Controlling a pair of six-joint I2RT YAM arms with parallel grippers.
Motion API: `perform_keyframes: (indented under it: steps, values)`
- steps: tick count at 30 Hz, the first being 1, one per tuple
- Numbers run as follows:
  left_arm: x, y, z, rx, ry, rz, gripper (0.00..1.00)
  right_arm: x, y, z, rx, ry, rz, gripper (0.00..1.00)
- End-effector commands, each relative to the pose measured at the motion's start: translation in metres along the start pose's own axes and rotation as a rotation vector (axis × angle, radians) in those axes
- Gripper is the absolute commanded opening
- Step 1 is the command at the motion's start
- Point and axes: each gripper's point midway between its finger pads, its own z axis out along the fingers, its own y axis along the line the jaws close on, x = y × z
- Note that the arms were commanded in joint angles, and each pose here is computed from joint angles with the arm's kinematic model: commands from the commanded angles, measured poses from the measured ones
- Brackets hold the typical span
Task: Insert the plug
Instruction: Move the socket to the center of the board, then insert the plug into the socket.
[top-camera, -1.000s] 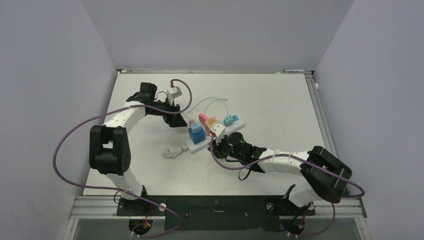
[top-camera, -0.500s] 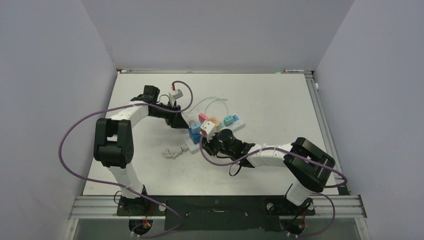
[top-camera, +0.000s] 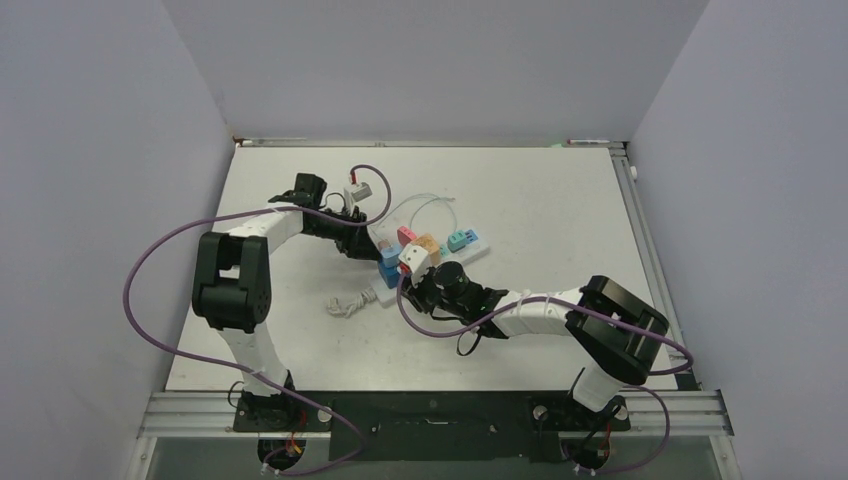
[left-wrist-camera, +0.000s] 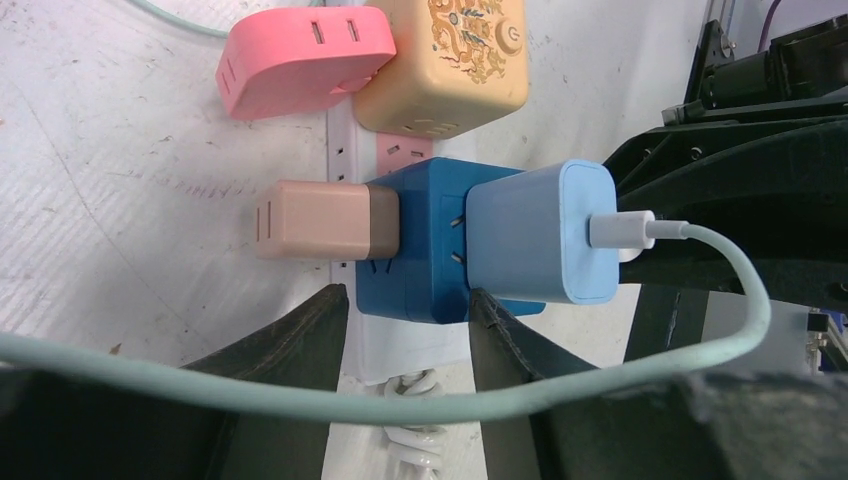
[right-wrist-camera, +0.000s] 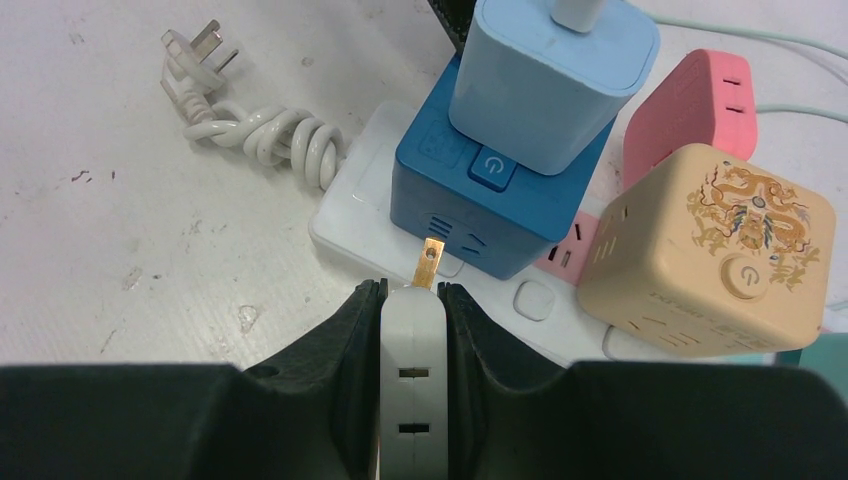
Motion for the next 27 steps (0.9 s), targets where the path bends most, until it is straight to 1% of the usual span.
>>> perform_keyframes:
  steps: [1,4,10,27]
  values:
    - [-0.016,-0.006,0.006,0.039,-0.025,0.048,0.41,-0.022,-0.002,0.000,0.021,-0.091,-0.021,0.05]
    - [-0.013,-0.005,0.009,0.037,-0.015,0.047,0.33,-0.020,-0.002,0.002,0.021,-0.086,-0.028,0.05]
    - [-0.007,-0.006,0.011,0.045,-0.002,0.051,0.28,-0.018,-0.002,0.005,0.017,-0.074,-0.037,0.05]
    - [-0.001,-0.006,0.013,0.029,0.014,0.064,0.22,-0.002,0.003,0.015,-0.013,-0.020,-0.039,0.05]
